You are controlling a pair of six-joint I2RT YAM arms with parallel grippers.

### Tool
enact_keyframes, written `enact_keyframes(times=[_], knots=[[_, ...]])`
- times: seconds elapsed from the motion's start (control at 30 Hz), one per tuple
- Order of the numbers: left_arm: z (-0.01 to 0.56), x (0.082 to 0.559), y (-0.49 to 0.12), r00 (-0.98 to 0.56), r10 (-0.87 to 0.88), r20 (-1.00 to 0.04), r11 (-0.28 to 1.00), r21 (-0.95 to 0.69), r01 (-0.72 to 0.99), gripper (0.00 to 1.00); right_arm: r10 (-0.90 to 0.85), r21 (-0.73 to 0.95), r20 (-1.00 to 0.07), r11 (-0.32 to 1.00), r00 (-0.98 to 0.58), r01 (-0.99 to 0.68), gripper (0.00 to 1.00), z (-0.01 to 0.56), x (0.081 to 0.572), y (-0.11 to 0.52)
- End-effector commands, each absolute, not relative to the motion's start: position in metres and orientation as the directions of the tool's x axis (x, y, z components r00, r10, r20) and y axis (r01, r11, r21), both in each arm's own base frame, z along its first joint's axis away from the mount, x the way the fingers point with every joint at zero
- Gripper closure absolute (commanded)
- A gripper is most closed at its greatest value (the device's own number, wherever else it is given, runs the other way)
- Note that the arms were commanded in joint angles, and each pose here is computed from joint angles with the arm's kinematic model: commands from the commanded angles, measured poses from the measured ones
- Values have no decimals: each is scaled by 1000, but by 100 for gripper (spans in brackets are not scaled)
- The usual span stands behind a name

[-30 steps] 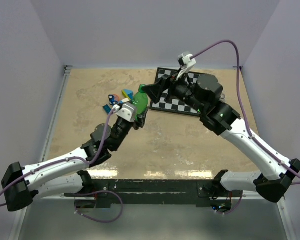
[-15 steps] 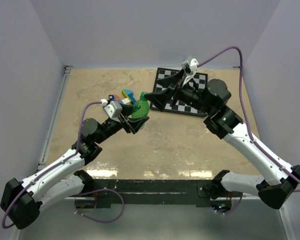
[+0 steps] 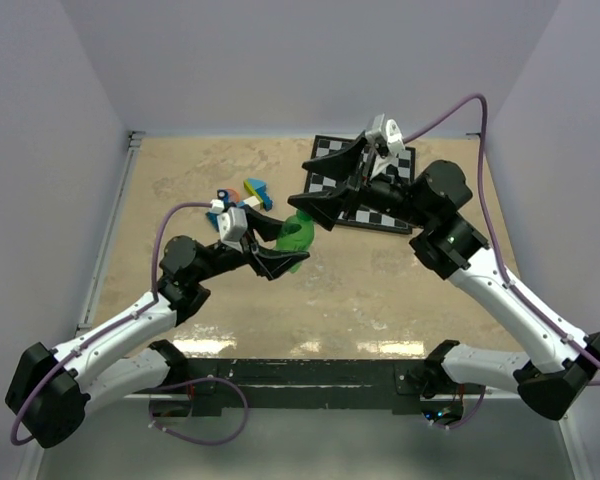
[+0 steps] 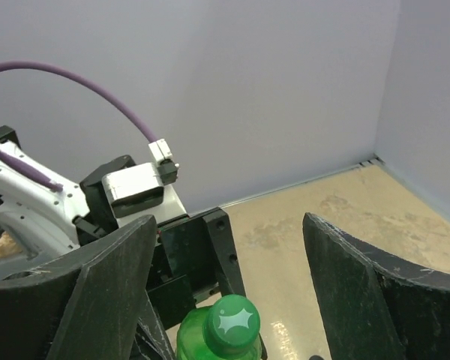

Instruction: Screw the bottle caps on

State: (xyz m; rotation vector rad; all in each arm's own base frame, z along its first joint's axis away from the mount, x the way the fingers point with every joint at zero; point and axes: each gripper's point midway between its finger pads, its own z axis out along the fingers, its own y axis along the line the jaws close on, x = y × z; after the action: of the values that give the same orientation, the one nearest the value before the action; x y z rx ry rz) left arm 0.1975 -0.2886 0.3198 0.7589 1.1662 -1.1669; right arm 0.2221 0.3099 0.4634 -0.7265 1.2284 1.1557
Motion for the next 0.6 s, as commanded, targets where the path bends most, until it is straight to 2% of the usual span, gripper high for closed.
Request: enact_keyframes(times=[0.0, 0.57], knots=[[359, 183, -288, 48, -370, -928, 201, -29, 979, 100, 245, 116, -967, 183, -68, -976, 19, 474, 203, 318], [371, 172, -284, 40, -421, -906, 166, -34, 986, 100, 195, 157, -971, 89, -137, -984, 39, 458, 195, 328]])
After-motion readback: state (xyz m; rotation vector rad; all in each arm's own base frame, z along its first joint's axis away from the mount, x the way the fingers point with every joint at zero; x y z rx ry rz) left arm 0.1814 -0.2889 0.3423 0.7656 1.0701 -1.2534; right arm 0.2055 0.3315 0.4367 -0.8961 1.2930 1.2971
